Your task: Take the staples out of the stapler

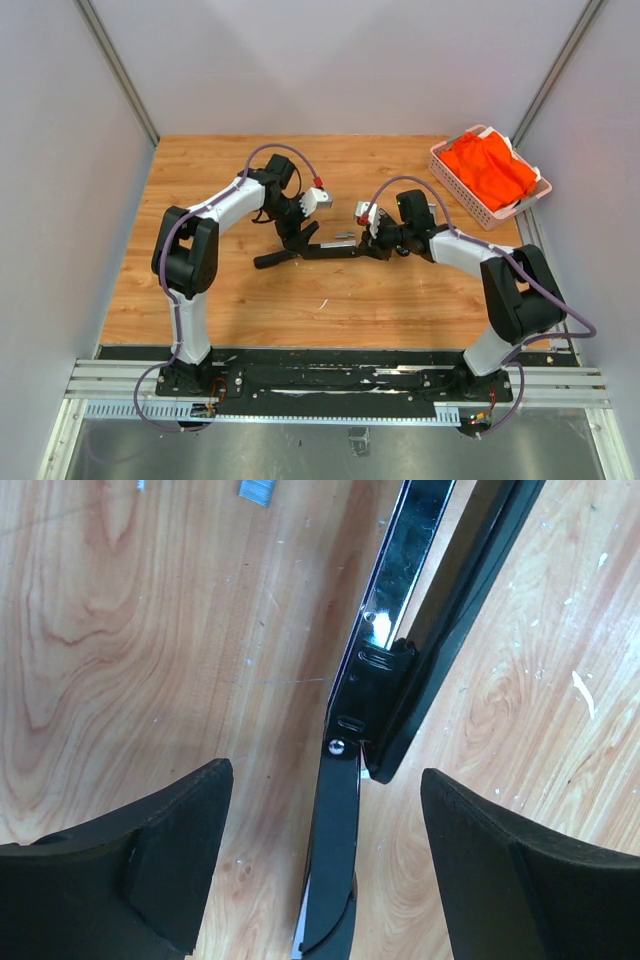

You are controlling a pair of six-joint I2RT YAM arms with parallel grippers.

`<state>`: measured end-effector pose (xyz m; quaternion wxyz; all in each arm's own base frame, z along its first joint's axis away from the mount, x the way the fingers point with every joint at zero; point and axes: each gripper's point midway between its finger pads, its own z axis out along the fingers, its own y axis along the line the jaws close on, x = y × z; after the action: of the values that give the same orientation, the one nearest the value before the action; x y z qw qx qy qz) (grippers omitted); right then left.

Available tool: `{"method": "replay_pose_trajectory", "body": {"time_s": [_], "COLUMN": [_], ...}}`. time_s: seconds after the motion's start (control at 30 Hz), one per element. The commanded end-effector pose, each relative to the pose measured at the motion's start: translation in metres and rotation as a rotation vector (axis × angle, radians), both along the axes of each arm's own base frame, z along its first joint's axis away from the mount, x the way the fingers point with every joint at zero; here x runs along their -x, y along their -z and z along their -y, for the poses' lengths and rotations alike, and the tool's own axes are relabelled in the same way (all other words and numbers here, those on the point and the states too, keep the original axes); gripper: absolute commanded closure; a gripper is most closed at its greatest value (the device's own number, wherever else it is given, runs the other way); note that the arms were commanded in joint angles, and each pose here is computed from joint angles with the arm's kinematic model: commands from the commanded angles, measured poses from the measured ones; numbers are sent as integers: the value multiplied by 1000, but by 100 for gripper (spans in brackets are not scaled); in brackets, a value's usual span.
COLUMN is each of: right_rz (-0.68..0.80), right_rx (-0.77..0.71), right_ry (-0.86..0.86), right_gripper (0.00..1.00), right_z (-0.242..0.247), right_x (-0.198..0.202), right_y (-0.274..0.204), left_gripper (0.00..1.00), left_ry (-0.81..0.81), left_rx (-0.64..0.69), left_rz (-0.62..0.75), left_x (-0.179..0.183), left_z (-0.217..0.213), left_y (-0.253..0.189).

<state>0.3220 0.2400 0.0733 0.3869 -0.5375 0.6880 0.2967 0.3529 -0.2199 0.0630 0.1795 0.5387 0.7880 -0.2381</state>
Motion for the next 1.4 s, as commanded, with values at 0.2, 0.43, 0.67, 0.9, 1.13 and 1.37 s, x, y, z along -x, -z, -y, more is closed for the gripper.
{"method": "replay_pose_trajectory", "body": {"time_s": [0.2, 0.43, 0.67, 0.9, 1.13, 1.37], "right_rz": [407, 589, 688, 719, 840, 951], "right_rx": [32, 67, 72, 68, 129, 165], "right_ry": [-194, -264, -276, -300, -271, -292], "right_gripper": [99, 100, 100, 99, 100, 100], "right_z": [-14, -16, -15, -17, -10, -12], "right_x": [7, 13, 15, 19, 8, 10], "right_y": [-18, -13, -11, -13, -14, -12], "left_gripper": [20, 22, 24, 26, 26, 26], "left_ry": [91, 118, 109, 53, 78, 57], "left_rx": [48, 64, 50, 10, 6, 44], "left_rz": [-36, -67, -109, -138, -126, -159], "left_x": [19, 25, 28, 21, 37, 45], "left_z": [-2, -1, -3, -4, -12, -14], "left_y": [-5, -3, 13, 28, 23, 19]}}
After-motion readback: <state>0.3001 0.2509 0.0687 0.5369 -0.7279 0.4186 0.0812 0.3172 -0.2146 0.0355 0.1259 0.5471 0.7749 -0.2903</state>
